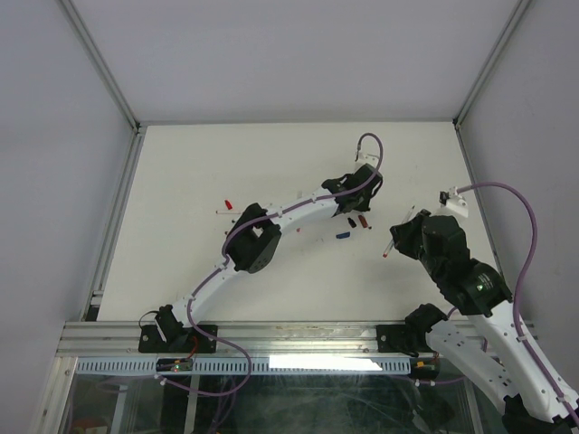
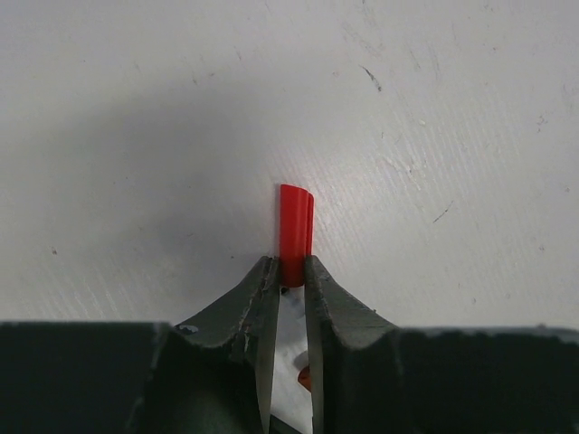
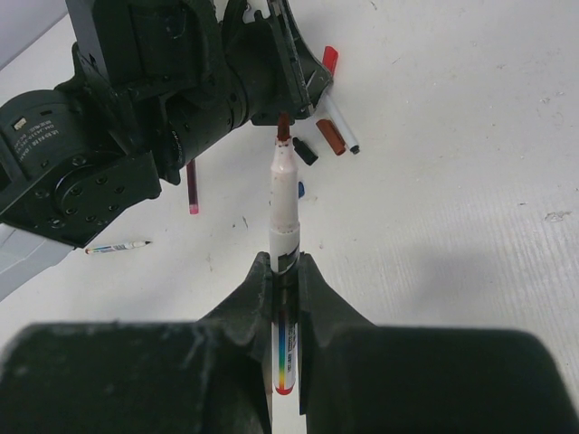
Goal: Insert the pens into the pen caps
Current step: Pick up the pen cap from the center of the board.
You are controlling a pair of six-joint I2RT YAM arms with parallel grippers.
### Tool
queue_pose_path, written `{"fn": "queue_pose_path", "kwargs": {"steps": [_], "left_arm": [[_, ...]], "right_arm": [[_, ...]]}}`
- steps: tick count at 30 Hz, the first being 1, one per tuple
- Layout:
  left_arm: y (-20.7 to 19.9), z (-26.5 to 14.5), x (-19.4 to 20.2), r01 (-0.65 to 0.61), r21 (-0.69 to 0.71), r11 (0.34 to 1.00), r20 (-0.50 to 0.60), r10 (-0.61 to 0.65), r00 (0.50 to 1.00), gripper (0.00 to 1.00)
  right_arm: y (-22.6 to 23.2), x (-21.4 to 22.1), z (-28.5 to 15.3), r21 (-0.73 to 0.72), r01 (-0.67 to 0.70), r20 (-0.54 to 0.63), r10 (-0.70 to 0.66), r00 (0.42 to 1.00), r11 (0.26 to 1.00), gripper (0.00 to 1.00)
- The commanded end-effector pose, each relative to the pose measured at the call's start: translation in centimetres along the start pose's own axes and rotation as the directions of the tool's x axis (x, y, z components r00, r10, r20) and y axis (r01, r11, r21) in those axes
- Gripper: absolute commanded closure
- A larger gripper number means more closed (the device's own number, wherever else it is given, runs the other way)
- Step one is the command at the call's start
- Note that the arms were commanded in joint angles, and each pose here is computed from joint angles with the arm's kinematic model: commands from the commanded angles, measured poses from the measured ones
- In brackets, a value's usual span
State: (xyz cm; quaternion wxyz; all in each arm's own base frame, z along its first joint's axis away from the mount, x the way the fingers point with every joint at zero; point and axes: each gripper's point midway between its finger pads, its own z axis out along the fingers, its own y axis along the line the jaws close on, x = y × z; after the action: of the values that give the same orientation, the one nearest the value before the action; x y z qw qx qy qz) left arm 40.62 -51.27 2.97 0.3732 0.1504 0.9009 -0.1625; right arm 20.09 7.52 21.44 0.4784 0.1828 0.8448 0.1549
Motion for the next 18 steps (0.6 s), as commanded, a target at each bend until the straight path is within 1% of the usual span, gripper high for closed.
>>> {"fn": "queue_pose_path", "kwargs": {"steps": [1, 6, 10, 13, 15, 16, 17, 18], "left_arm": [[3.7, 0.7, 2.7, -0.028, -0.065, 0.997, -0.104, 0.022, 0.994, 0.83], [5.4, 0.5, 1.4, -0.043, -0.059, 0.997, -0.105, 0.036, 0.994, 0.85], [7.3, -0.5, 0.2, -0.055, -0.079, 0.995, -0.092, 0.047, 0.995, 0.86], [8.3, -1.8, -1.1, -0.054, -0.072, 0.996, -0.072, 0.049, 0.996, 0.87], [8.8, -2.9, -1.6, -0.075, -0.068, 0.995, -0.064, 0.071, 0.995, 0.87], [9.0, -3.4, -1.2, -0.087, -0.067, 0.994, -0.075, 0.082, 0.994, 0.87], [8.8, -4.2, -1.7, -0.092, -0.052, 0.994, -0.065, 0.088, 0.994, 0.88], [9.0, -4.8, -1.0, -0.099, -0.047, 0.994, -0.079, 0.095, 0.992, 0.88]], "right_arm": [[0.6, -0.9, -0.3, -0.031, -0.009, 0.031, 0.010, 0.999, 0.999, 1.00], [0.7, -0.9, -0.3, -0.031, -0.011, 0.029, 0.012, 0.999, 0.999, 1.00], [0.7, -0.9, -0.3, -0.032, -0.012, 0.026, 0.013, 1.000, 0.999, 1.00], [0.9, -0.6, -0.1, -0.036, -0.011, 0.015, 0.012, 1.000, 0.999, 1.00], [1.0, -0.5, 0.0, -0.038, -0.013, 0.009, 0.014, 1.000, 0.999, 1.00], [1.0, -0.4, 0.1, -0.038, -0.014, 0.006, 0.014, 1.000, 0.999, 1.00], [1.1, -0.4, 0.2, -0.040, -0.016, 0.005, 0.016, 1.000, 0.999, 1.00], [1.1, -0.4, 0.2, -0.041, -0.017, 0.005, 0.017, 1.000, 0.999, 1.00]]}}
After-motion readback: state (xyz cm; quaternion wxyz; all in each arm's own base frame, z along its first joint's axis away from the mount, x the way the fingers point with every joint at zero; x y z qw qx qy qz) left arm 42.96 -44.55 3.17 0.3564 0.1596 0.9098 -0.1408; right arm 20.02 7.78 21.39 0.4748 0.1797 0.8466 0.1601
